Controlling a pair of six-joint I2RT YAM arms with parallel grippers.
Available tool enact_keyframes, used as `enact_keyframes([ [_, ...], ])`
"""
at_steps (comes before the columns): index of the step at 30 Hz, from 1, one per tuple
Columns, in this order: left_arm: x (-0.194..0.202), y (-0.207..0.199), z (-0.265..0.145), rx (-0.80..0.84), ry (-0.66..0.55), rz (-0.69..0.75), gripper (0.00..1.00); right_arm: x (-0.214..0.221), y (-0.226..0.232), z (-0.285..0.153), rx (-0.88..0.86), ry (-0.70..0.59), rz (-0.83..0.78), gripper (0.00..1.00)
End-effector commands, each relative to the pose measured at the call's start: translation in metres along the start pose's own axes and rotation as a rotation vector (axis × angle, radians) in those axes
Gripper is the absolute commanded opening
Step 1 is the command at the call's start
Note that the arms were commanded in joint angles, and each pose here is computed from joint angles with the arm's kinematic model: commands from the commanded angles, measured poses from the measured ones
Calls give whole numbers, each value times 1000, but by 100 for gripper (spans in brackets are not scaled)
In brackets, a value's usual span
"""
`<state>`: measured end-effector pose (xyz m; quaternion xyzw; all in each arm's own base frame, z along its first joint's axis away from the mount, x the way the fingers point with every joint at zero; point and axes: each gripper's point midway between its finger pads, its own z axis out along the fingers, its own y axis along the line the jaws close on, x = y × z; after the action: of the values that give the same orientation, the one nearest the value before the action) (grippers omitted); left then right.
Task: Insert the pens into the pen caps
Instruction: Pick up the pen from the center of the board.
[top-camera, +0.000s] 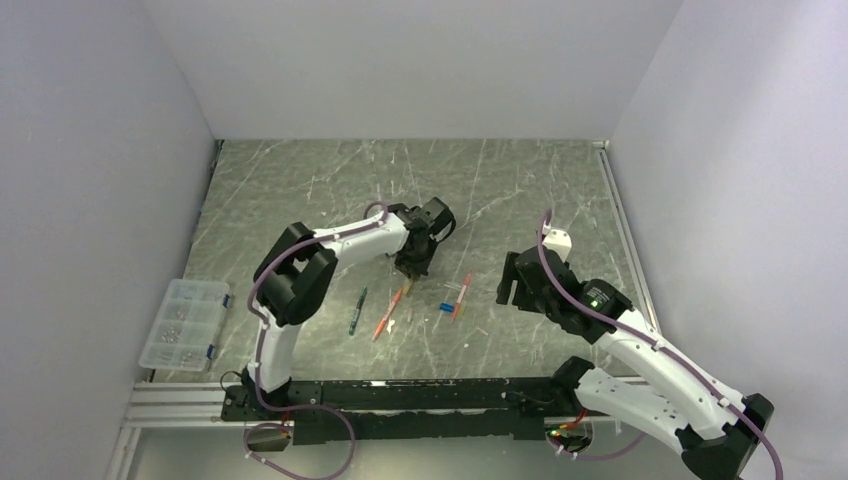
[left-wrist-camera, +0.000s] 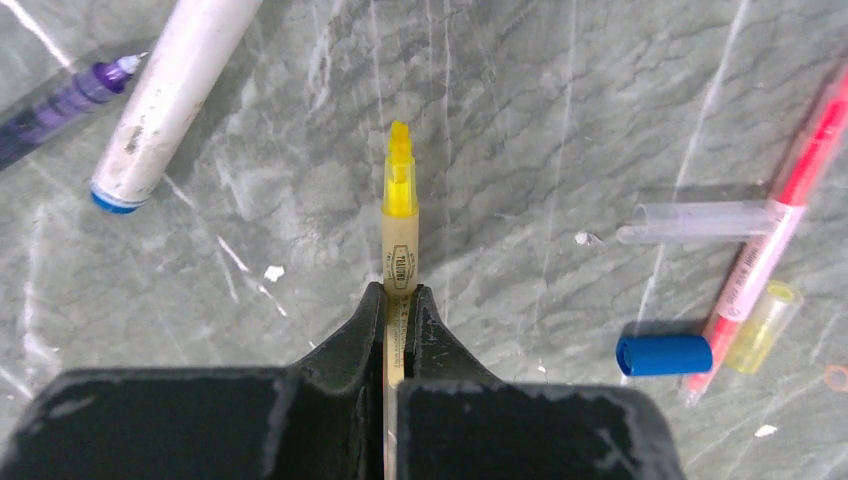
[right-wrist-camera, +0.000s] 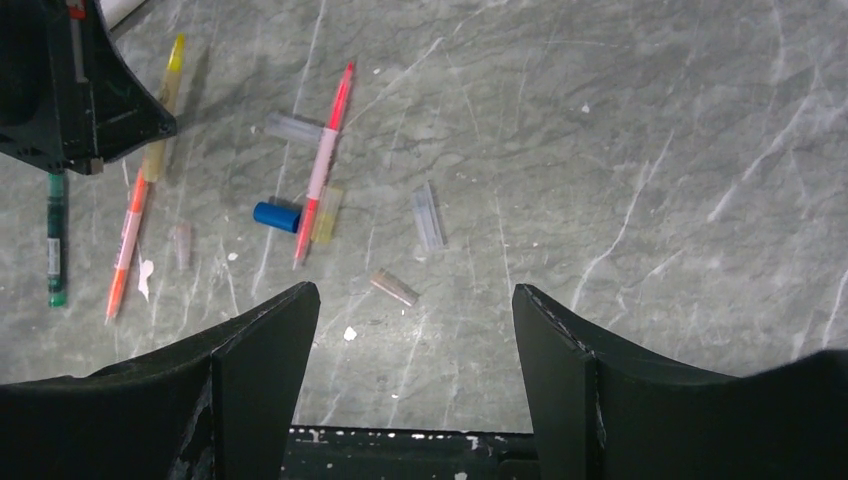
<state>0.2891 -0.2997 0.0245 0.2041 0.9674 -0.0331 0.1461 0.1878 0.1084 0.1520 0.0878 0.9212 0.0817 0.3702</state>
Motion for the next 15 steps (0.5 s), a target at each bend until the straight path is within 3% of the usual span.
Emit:
enact_keyframes([
  [1, -19, -3, -44, 40, -100, 1, 0, -3, 13, -5, -59, 12, 6, 75],
  [5, -22, -8, -66, 91, -141, -6, 0, 8, 19, 5, -66, 64, -15, 73],
  [8, -20, -6, -82, 102, -162, -10, 0, 17, 26, 15, -69, 118, -36, 66],
  [15, -7, 7, -117, 102, -210, -13, 0, 30, 44, 32, -106, 184, -29, 59],
])
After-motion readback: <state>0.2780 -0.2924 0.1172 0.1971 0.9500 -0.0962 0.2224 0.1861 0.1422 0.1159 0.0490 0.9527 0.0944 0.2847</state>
